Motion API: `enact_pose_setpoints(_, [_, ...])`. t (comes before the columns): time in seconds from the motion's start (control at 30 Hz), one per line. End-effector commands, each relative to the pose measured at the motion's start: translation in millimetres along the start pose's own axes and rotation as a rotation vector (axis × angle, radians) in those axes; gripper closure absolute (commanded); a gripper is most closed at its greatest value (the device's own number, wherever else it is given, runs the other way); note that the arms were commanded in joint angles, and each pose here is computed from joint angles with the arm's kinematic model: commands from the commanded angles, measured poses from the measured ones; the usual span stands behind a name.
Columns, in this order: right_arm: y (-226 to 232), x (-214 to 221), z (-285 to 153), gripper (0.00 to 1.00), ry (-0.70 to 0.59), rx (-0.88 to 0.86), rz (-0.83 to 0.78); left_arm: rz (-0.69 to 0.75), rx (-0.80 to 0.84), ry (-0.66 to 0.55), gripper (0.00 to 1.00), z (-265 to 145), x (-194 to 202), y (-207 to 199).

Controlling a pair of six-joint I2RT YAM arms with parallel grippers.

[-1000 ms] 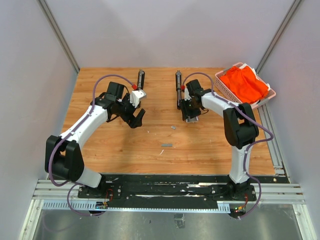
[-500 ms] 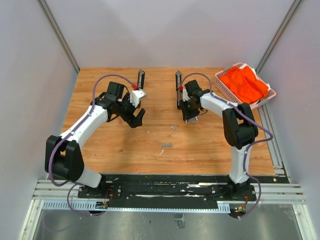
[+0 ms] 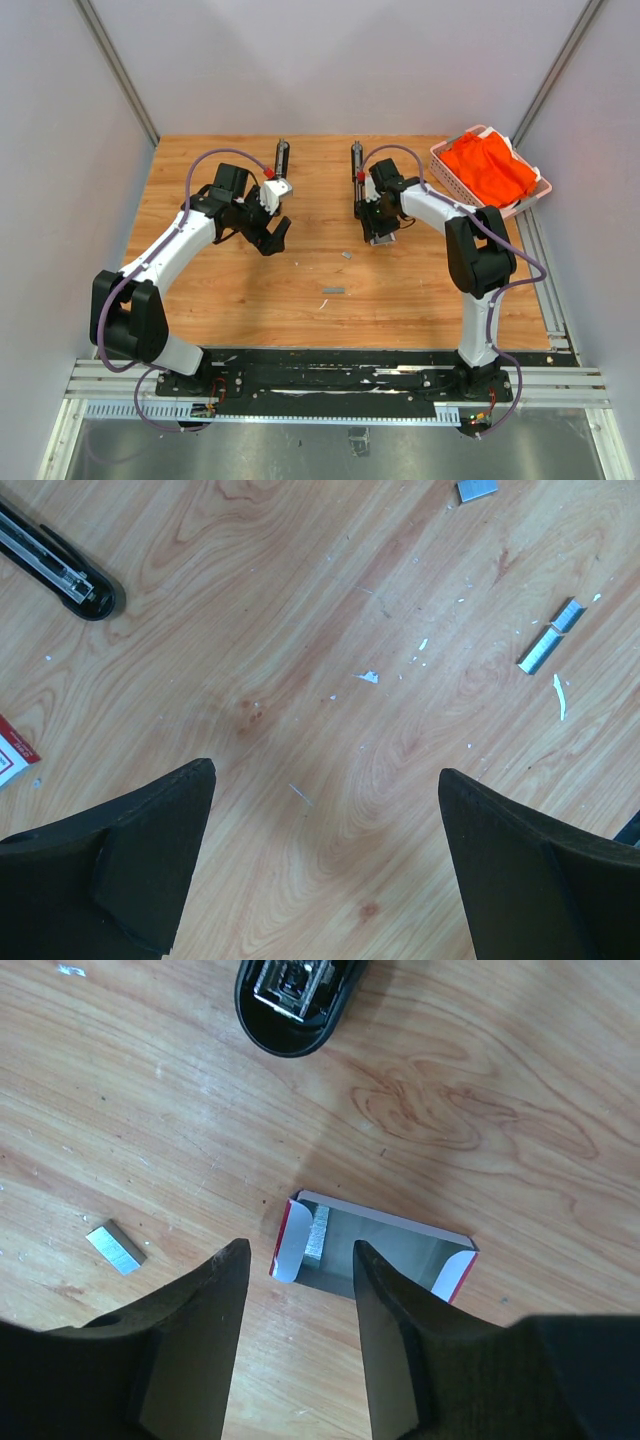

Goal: Unload the staples from the stapler

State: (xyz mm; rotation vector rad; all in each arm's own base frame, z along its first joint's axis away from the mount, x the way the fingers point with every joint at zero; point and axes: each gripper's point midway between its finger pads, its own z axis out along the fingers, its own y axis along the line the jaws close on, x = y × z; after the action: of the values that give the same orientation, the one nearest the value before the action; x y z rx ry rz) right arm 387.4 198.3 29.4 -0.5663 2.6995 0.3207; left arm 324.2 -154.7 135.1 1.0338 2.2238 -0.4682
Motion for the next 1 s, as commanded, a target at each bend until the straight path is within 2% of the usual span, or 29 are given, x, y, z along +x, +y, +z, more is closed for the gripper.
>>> enact_pose_setpoints(0.0, [7.7,-20.3,-23.7,0.52,-0.050,-0.003,-0.081,0.002,0.014,-0.004,0.02,3.0,2.1,-0.6])
enact_pose_setpoints(0.17, [19.9,-35.1,-44.8,0.51,-0.126,-0.063,-0.198,0.002,0.009,-0.007,0.02,1.9,1.4,-0.2])
enact_pose_setpoints(0.37, [45.9,-28.7,-43.7,0.51,-0.180,-0.184,-0.404,0.006,0.004,-0.013,0.02,-0.1,-0.9,0.2])
enact_pose_setpoints(0.63, [82.1,-11.3,-22.8,0.51,-0.116,-0.261,-0.550,0.013,-0.020,-0.008,0.02,-1.3,0.2,4.1])
enact_pose_setpoints(0.83, [87.1,-3.7,-4.8,0.52,-0.032,-0.253,-0.558,0.015,-0.025,-0.005,0.02,-1.7,1.6,4.5])
enact_pose_setpoints(0.97, [99.3,10.5,-4.6,0.53,-0.002,-0.319,-0.600,0.017,-0.025,-0.013,0.02,-3.2,0.0,4.2])
